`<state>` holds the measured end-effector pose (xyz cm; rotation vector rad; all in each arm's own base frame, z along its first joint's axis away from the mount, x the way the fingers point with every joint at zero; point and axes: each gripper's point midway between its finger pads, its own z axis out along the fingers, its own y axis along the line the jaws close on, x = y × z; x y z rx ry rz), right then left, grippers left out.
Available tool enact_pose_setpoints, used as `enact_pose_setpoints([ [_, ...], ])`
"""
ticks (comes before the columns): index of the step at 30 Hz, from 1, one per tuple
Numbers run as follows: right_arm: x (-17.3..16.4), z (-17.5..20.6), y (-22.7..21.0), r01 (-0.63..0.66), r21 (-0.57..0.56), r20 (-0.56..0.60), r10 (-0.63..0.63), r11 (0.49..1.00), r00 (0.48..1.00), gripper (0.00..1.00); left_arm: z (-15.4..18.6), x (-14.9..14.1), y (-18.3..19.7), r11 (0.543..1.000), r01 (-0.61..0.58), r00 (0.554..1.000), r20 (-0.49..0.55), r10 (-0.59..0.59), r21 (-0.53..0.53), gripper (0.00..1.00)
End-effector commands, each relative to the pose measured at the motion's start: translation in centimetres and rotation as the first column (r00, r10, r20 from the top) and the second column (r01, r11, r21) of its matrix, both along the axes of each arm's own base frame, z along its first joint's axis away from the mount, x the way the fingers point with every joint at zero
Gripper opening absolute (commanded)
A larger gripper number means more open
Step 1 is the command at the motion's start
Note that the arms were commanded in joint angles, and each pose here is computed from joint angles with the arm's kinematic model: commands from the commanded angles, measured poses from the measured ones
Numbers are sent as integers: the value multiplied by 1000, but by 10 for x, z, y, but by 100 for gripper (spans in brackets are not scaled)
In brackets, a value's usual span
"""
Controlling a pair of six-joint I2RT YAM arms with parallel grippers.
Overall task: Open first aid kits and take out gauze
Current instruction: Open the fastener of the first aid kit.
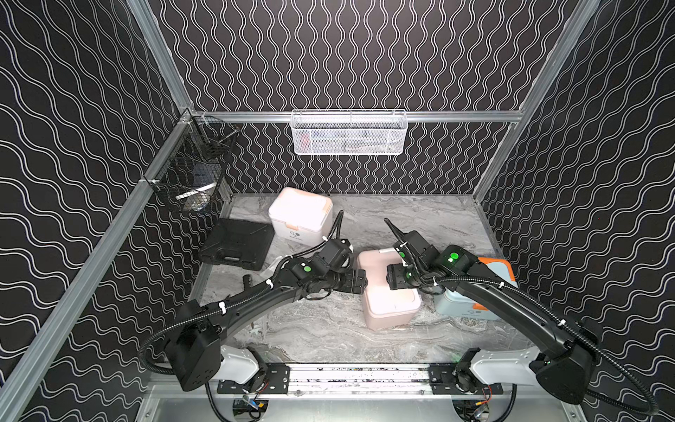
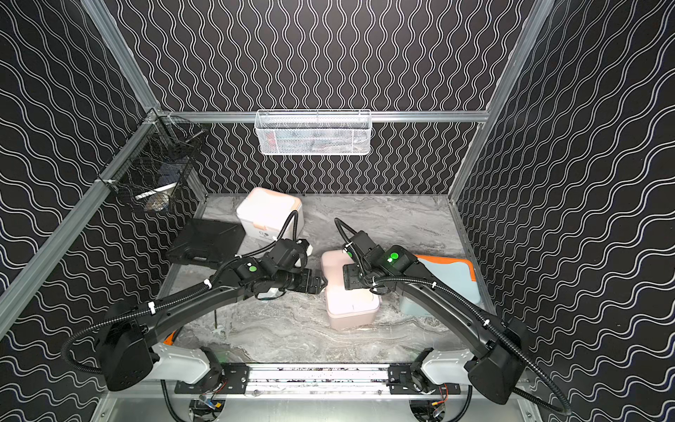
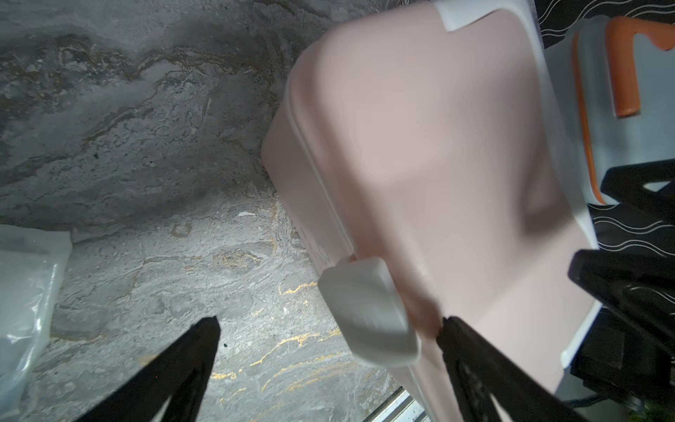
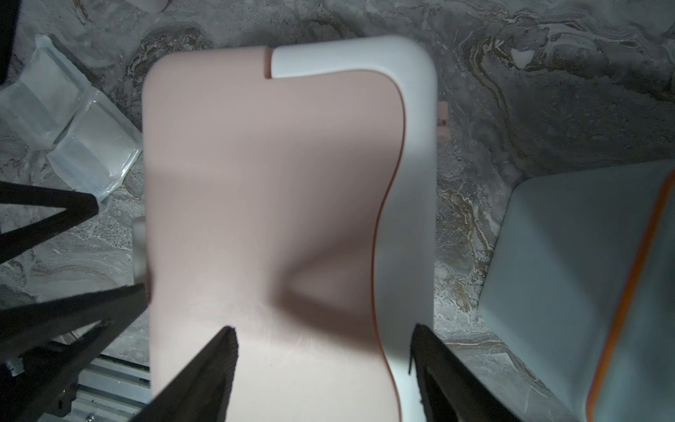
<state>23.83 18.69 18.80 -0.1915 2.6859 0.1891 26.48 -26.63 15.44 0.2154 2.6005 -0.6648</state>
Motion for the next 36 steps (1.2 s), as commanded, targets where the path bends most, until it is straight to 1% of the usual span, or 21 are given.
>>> enact_pose_setpoints([
  [1,2,2,3,-4,23,10,3,1000,1000,77,-5,2,10,999,-30,1000,11,30,43,99],
  [12,3,2,5,-7,34,9,7,999,1000,77,-16,-8,40,990,-84,996,13,83,116,99],
  [15,3,2,5,-8,37,12,7,999,1000,77,-19,-9,51,988,-109,994,9,109,113,99],
  [18,3,5,5,-8,42,15,7,999,1000,77,-28,-12,57,988,-110,993,-24,113,106,99],
  [21,4,10,4,-5,44,24,4,999,1000,77,-17,-16,54,994,-102,994,-25,103,47,98],
  [24,5,18,-1,11,56,42,-13,998,999,77,14,-18,42,995,-78,997,3,78,-64,97],
  [26,8,22,-7,32,69,57,-36,997,998,77,39,-19,31,987,-52,998,20,55,-150,97],
  [29,12,24,-17,62,99,62,-68,993,996,77,67,-21,12,962,-9,1000,22,16,-273,97],
  [31,14,23,-22,76,126,55,-84,989,995,78,76,-21,-1,939,17,1000,10,-14,-345,97],
  [34,17,17,-27,93,173,28,-99,981,995,77,75,-19,-21,901,37,998,-26,-54,-432,97],
  [36,18,12,-28,95,202,5,-98,975,995,76,74,-17,-30,883,43,997,-42,-71,-468,96],
])
